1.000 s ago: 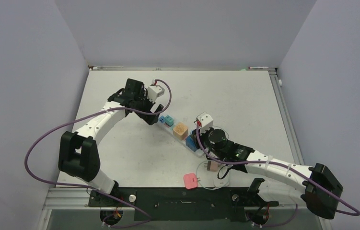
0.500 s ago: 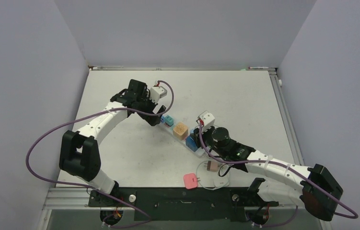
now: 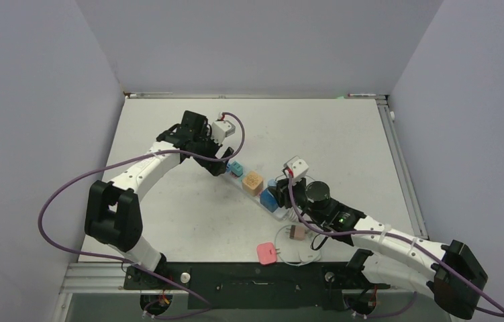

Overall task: Insert the plug
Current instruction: Insert the plug into the socket.

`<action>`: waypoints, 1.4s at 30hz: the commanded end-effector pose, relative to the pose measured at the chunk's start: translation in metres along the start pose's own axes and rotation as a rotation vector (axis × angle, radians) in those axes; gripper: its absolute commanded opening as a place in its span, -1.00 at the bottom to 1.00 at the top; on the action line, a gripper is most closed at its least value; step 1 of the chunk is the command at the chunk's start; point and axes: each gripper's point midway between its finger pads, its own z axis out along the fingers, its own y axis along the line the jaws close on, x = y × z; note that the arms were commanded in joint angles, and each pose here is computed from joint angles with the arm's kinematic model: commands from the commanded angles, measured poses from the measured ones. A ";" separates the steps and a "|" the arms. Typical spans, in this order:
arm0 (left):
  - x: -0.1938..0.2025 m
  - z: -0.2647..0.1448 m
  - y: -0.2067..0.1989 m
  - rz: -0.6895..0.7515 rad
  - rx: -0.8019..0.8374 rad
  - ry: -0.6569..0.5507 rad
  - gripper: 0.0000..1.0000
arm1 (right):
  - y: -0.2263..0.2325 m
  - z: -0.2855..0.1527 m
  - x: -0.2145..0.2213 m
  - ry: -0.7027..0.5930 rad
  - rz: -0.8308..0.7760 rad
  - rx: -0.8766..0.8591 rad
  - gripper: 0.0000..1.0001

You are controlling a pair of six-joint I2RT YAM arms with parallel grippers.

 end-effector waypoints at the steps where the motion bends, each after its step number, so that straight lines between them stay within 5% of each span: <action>1: -0.026 -0.006 0.000 0.010 0.001 -0.070 0.93 | 0.004 -0.003 -0.015 -0.086 0.036 -0.026 -0.89; 14: -0.023 -0.005 0.000 0.008 -0.001 -0.064 0.93 | 0.003 -0.005 -0.019 -0.219 0.025 -0.036 -0.89; 42: -0.018 -0.004 0.000 0.006 0.000 -0.048 0.93 | -0.001 0.005 -0.005 -0.169 0.013 -0.048 -0.89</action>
